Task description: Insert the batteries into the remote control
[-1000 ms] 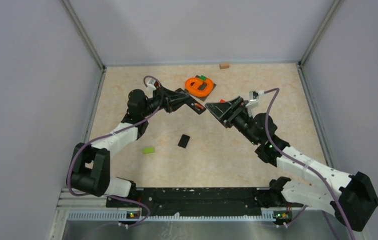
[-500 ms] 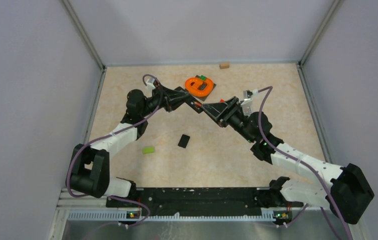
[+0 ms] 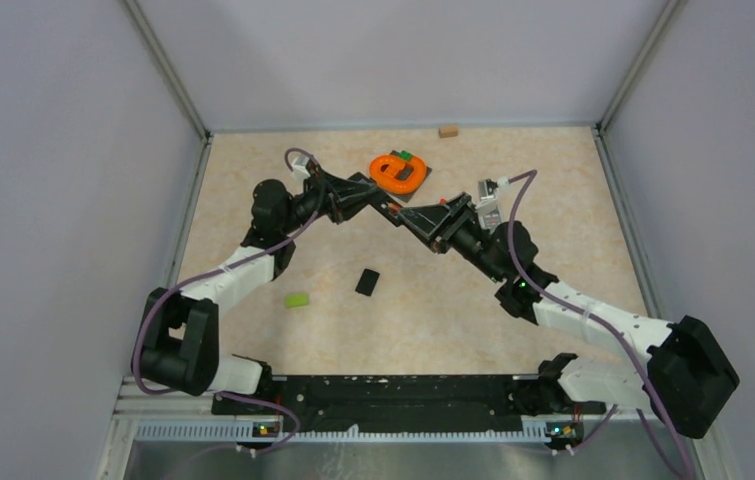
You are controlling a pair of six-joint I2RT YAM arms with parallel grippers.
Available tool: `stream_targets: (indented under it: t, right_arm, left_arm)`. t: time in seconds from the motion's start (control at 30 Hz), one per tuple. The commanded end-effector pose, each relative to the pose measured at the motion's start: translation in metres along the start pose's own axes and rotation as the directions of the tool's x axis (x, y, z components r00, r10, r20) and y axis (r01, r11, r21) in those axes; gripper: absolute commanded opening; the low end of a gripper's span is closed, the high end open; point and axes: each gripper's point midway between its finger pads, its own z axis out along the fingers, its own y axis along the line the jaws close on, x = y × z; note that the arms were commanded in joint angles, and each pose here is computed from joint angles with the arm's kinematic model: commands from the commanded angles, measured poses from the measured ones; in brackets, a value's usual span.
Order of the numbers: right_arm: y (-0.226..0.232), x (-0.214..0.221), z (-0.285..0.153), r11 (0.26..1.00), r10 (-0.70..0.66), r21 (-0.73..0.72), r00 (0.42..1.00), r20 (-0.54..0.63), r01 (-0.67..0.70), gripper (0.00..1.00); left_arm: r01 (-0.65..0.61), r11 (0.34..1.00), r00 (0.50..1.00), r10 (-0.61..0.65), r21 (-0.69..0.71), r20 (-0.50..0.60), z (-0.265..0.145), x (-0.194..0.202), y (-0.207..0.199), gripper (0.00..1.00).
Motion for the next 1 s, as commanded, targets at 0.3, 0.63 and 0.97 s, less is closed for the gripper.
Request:
stream_targets:
  t: [0.3,0.63,0.97]
  right_arm:
    - [0.0218,-0.0147,-0.0076,0.995,0.013,-0.096,0.999,0.050,-0.008,0.67]
    - [0.0185,-0.0130,-0.0046,0.995,0.030,-0.091,0.999,0.035,-0.027,0.49]
    - [0.0145,-0.0090,0.0022,0.997,0.039,-0.067,0.999,0.008,-0.038,0.39]
  left_arm:
    - [-0.056,0.996,0.998,0.058,0.070,-0.022,-0.0075,0.0098,-0.0164,0.00]
    - [-0.063,0.995,0.997,0.066,0.079,-0.035,-0.0079,0.0121,-0.0181,0.00]
    - [-0.067,0.992,0.997,0.071,0.103,-0.041,-0.0103,0.0151,-0.0213,0.00]
